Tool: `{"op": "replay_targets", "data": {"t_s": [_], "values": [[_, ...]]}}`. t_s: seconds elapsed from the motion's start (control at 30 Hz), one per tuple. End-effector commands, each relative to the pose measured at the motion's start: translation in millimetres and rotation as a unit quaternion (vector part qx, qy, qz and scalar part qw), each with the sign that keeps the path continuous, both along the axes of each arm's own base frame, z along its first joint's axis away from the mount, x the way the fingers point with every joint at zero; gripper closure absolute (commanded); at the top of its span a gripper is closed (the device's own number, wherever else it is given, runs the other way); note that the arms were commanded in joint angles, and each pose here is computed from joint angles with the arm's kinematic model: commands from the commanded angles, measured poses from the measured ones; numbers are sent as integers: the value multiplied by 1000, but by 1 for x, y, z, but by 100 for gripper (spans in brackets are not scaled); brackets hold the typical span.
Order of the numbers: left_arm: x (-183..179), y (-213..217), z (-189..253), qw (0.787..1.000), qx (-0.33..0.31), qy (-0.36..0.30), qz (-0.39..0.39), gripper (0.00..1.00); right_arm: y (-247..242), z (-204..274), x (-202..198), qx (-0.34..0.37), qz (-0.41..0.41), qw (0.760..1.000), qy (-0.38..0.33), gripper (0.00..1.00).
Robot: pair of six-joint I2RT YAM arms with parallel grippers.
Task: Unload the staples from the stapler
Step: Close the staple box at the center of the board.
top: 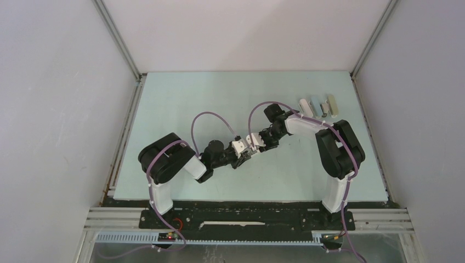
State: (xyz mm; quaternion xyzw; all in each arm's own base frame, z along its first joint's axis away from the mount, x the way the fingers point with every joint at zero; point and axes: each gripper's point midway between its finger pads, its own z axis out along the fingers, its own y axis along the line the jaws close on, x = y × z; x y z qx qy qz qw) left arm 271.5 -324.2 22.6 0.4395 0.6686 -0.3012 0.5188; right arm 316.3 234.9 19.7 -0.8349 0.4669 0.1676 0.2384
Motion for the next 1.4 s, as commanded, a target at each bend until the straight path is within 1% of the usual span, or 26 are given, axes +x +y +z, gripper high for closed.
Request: {"op": "replay_targets", "data": {"t_s": [0.0,0.23,0.97,1.37], "values": [[-4,-1,4,1000,-4,-16,-15,70,1,-10,0,-9,-1,1000,4,59],[-5,-2,6,1000,-6,-16,-16,70,2,-9,-2,-8,1,1000,4,60],[-8,0,0,1000,4,-12,-21,70,-3,-6,13,-3,-24,1000,8,60],[-9,-1,-1,1000,8,-13,-24,71,-4,-5,11,-1,-24,1000,13,60]]}}
